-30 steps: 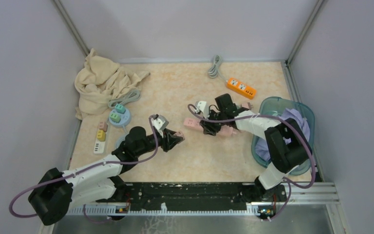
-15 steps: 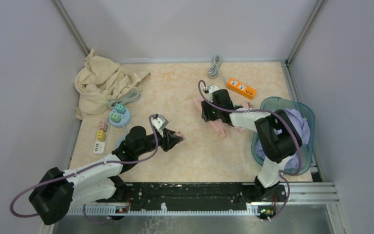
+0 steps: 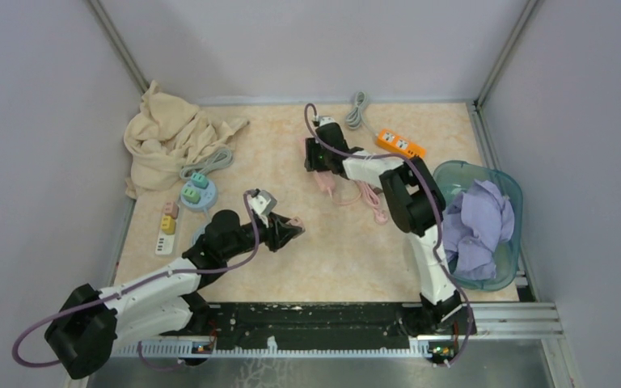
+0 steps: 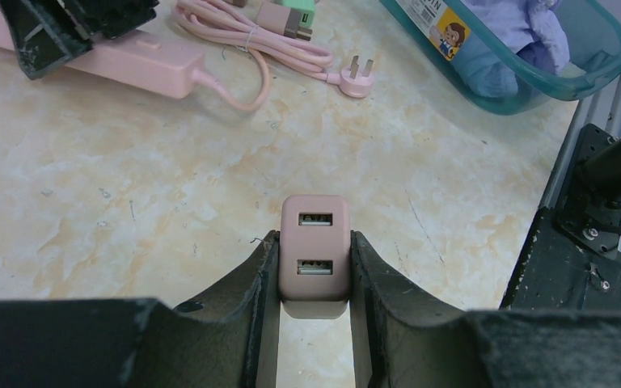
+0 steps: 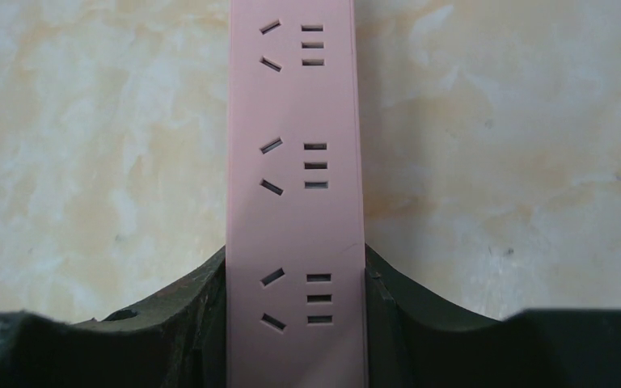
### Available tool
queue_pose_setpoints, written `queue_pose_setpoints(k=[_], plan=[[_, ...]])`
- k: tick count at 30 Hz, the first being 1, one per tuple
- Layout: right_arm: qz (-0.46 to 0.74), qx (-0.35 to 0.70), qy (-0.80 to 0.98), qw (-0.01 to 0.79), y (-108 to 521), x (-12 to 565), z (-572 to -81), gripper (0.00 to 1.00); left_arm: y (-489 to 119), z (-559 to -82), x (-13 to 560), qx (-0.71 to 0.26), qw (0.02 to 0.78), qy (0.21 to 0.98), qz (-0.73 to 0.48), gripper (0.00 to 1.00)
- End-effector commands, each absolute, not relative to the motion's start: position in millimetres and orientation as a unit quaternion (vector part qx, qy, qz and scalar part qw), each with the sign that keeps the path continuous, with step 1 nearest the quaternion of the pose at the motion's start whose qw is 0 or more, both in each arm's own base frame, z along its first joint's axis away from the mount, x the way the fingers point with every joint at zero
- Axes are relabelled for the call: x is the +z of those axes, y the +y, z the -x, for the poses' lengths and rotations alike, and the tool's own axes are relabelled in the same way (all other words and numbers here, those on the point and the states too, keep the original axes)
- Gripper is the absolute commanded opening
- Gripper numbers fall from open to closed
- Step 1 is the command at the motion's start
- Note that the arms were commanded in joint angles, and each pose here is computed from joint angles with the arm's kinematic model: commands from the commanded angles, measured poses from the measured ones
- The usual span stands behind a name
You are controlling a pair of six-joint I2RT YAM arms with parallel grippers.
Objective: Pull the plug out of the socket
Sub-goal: Move the socket to the center of the board.
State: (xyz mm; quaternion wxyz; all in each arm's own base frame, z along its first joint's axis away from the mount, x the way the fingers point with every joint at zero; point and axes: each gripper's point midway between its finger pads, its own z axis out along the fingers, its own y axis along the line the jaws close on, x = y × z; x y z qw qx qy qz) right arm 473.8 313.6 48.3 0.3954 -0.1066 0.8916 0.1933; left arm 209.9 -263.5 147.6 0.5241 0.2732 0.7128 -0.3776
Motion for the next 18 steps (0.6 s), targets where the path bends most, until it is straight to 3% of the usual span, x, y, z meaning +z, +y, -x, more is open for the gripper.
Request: queue_pose_setpoints(k=[1, 8, 18], plan=[[0.073, 0.149, 0.891, 0.424, 320, 55, -508, 0.17, -261, -210, 154, -0.381, 0.531, 0.709, -0.265, 0.03], [0.094, 0.1, 0.878, 0.458, 318, 63, -538, 0.48, -263, -213, 154, -0.382, 0.533, 0.707, -0.264, 0.03], [0.146, 0.119, 0.86, 0.474, 331, 98, -545, 0.65, -265, -211, 155, -0.39, 0.524, 0.709, -0.265, 0.02]])
